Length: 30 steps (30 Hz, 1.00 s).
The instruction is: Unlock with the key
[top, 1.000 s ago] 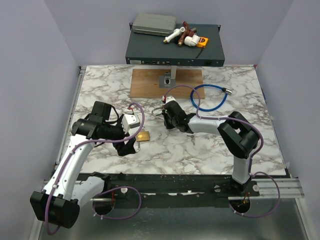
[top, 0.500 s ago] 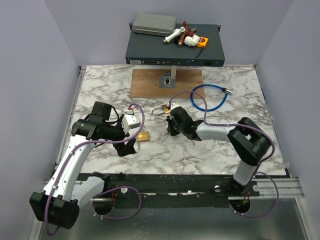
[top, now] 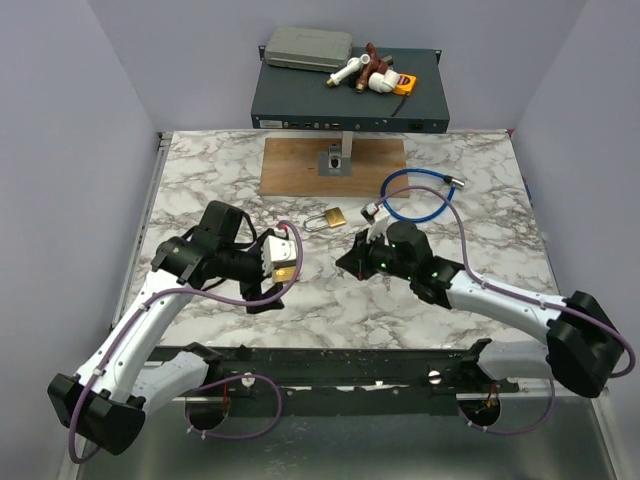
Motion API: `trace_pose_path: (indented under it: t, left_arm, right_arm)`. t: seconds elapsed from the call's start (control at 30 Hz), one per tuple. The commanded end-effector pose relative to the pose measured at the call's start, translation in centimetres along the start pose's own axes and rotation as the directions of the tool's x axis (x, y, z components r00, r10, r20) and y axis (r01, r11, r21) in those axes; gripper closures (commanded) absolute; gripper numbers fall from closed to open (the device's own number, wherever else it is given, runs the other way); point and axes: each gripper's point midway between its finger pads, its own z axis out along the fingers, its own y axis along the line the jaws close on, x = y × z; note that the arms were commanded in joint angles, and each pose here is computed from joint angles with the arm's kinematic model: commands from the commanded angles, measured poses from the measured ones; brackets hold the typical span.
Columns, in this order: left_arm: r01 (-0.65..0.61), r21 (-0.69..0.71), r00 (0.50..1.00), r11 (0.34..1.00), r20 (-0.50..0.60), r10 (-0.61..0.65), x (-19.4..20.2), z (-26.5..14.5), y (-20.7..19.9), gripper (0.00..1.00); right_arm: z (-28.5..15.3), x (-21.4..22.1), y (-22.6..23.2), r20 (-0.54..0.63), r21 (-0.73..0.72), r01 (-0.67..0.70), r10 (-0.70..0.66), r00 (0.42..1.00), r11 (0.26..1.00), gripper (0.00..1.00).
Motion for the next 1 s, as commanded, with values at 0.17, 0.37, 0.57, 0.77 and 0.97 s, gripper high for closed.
trace_pose_path:
  t: [0.17,0.37,0.57,0.77,0.97]
  left_arm:
    - [-0.113,-0.085,0.968,0.99,0.217,0.129,-5.2,0.5,0.3,0.06]
    - [-0.15,-0.106,0.933,0.983,0.313,0.176,-9.2,0.7,0.3,0.01]
    - [-0.18,-0.066,0.905,0.981,0.38,0.192,-12.4,1.1,-0.7,0.08]
    - [-0.208,-0.074,0.888,0.975,0.405,0.22,-13.9,1.0,-0.5,0.19]
    - [-0.214,-0.057,0.876,0.975,0.43,0.217,-15.3,0.9,-0.8,0.32]
  right_arm:
    - [-5.5,-6.5,7.3,0.116,-0.244,0.001,0.028,0.993,0.97,0.99]
    - [-8.5,-9.9,10.9,0.171,-0.363,0.01,0.057,0.984,0.932,0.99]
    - [-10.2,-12.3,13.1,0.204,-0.425,0.03,0.063,0.977,0.905,1.0]
    - [-10.8,-13.2,14.1,0.215,-0.457,0.042,0.065,0.974,0.888,0.99]
    - [-10.8,-13.4,14.5,0.216,-0.473,0.038,0.074,0.974,0.88,0.99]
